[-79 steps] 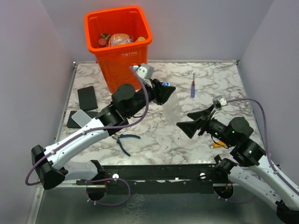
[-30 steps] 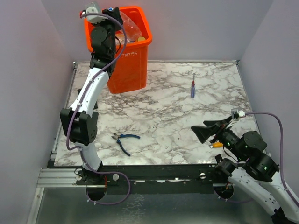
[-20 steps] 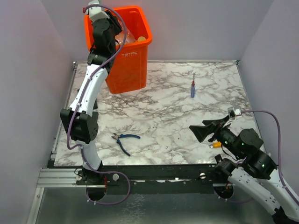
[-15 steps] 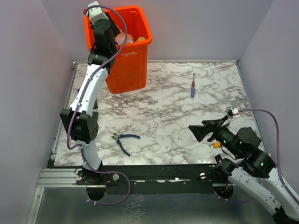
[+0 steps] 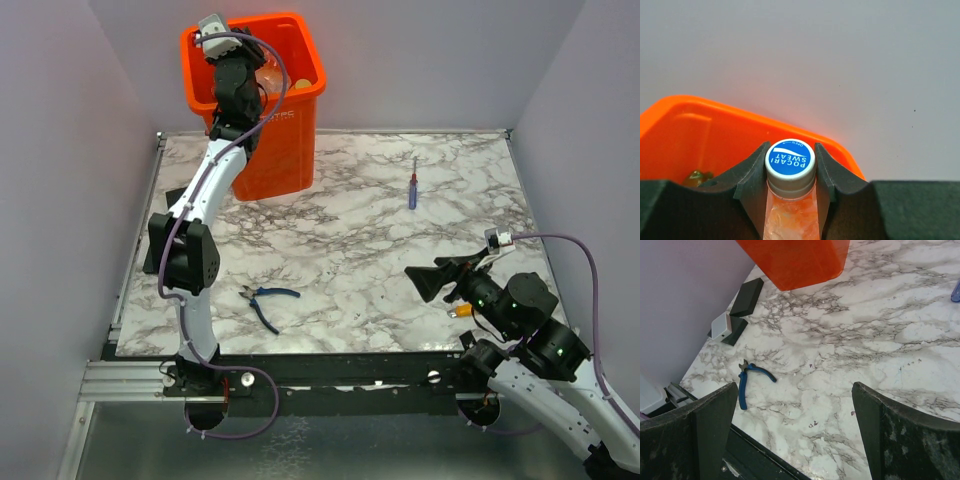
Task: Put the plastic bottles in the bin
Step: Place the plastic bottle in the trash bin, then reset both arms
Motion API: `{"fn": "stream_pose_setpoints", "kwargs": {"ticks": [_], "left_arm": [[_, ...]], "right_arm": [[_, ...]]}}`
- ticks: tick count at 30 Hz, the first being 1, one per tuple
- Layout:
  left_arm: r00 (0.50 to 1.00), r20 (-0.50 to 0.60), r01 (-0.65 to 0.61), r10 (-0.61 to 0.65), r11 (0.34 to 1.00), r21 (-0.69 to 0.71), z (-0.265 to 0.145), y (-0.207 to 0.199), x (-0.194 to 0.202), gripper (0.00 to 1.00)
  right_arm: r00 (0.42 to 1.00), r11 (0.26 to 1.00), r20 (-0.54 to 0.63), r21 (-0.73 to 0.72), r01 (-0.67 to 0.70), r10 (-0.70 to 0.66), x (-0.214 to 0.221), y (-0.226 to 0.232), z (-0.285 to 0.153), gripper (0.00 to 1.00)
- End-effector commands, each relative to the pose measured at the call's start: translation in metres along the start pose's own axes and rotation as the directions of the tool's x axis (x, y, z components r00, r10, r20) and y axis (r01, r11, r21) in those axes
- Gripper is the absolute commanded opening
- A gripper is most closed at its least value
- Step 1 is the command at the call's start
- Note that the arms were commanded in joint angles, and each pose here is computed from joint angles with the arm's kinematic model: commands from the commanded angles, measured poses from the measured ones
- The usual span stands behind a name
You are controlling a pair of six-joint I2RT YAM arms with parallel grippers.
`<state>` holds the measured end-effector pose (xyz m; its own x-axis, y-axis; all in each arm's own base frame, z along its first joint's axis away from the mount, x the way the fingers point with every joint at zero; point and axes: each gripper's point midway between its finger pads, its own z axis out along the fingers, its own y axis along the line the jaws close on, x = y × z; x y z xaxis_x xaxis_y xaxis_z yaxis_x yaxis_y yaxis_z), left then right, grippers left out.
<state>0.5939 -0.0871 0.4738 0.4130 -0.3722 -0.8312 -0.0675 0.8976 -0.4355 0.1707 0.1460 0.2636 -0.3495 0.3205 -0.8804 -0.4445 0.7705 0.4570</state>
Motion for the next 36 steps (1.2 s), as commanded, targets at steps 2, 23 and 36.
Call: {"fn": "stream_pose_setpoints", "kwargs": {"ticks": [2, 23, 36], "left_arm": [[0.999, 0.031, -0.024, 0.025, 1.0, -0.015, 0.01, 0.0, 0.031, 0.0], [0.992, 0.126, 0.018, -0.017, 1.0, -0.011, -0.015, -0.024, -0.079, 0.99], [0.992, 0.122, 0.005, -0.002, 1.0, -0.025, -0.048, -0.023, -0.112, 0.99]], "right_arm": [[1.0, 0.999, -0.009, 0.046, 0.013, -0.012, 0.005, -0.01, 0.003, 1.0], [1.0, 1.0, -0.005, 0.027, 0.005, -0.005, 0.003, -0.006, -0.002, 1.0], [1.0, 1.0, 0.013, 0.027, -0.013, 0.012, -0.001, -0.006, -0.008, 1.0]]}}
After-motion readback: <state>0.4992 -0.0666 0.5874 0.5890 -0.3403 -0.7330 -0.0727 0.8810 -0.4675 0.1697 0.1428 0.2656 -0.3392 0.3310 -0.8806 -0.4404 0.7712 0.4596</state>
